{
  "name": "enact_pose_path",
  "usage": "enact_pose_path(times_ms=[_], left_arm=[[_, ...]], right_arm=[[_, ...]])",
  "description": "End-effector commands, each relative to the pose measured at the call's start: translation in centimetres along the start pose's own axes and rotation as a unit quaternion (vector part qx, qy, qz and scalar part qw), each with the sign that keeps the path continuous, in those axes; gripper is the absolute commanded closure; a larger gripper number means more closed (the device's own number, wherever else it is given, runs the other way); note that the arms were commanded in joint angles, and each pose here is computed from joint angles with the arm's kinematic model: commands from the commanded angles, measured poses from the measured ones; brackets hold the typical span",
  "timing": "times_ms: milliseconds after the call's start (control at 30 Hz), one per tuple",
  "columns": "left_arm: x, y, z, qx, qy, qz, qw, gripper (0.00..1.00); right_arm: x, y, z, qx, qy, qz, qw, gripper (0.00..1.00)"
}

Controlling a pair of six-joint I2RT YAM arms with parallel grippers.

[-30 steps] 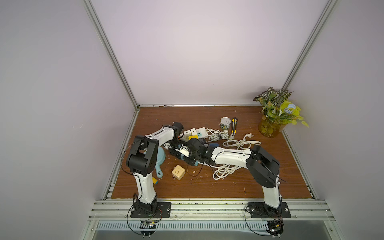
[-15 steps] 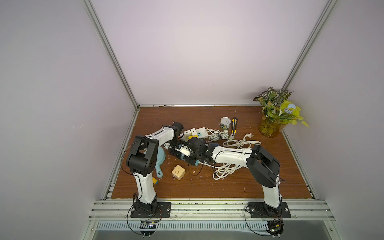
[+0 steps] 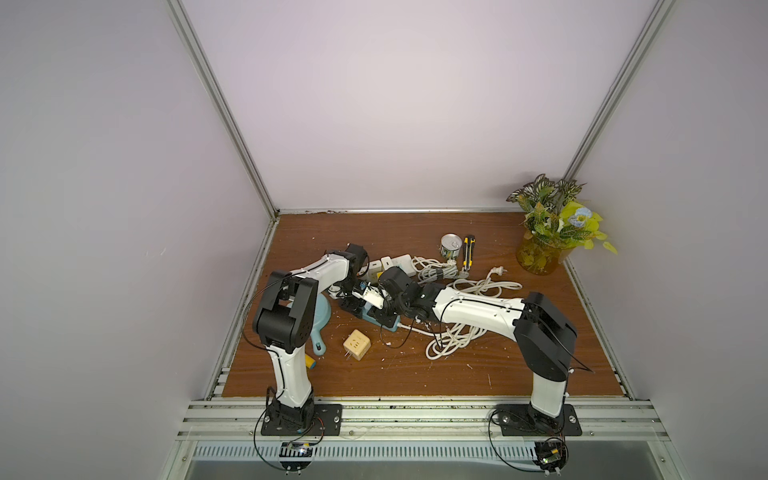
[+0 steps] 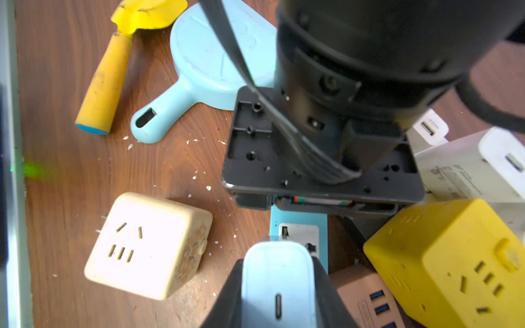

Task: Pull the plug off the socket
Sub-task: Remove the plug from the socket, then place the plug at the center of the board.

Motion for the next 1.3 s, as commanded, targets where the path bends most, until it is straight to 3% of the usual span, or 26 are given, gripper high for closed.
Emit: enact_pose_path(times_ms=[0, 200, 333, 433, 767, 1067, 1267], left_arm=[[4.0, 6.9, -0.7, 0.013, -0.019, -0.093, 0.995, 0.99], [3.7, 6.6, -0.6, 0.014, -0.016, -0.087, 0.996, 0.99], [3.5, 6.5, -0.6, 0.016, -0.015, -0.083, 0.996, 0.99], [3.3, 6.5, -0.5, 0.018, -0.014, -0.081, 0.996, 0.99], [3.3, 6.1, -0.3, 0.019, -0.014, -0.075, 0.997, 0.99], [4.1, 6.2, -0.1, 0.020, -0.012, -0.082, 0.996, 0.99], [4.0, 6.0, 0.1, 0.020, -0.012, -0.080, 0.997, 0.99]], right_arm=[[0.3, -2.4, -1.7, -0.022, 0.000, 0.003, 1.000, 1.00], [3.2, -4.6, -0.2, -0.013, 0.061, -0.096, 0.993, 1.00], [6.6, -5.9, 3.3, 0.019, 0.126, -0.217, 0.968, 0.99], [7.7, -6.0, 6.2, 0.042, 0.162, -0.253, 0.953, 0.98], [8.7, -2.5, 7.2, 0.060, 0.235, -0.297, 0.924, 0.97], [8.6, 0.1, 7.2, 0.075, 0.269, -0.296, 0.914, 0.95], [8.0, 1.4, 7.6, 0.084, 0.288, -0.272, 0.914, 0.77]])
Point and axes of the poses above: each gripper's point midway between its finger pads, its own y axis out along the fingers, its own x axis along the line the jaws close on, z = x × y, the point moved 3 cm from there along -y, back along the fingers, and after that the axes turned 9 degrees about y, right-handed, at the moved point
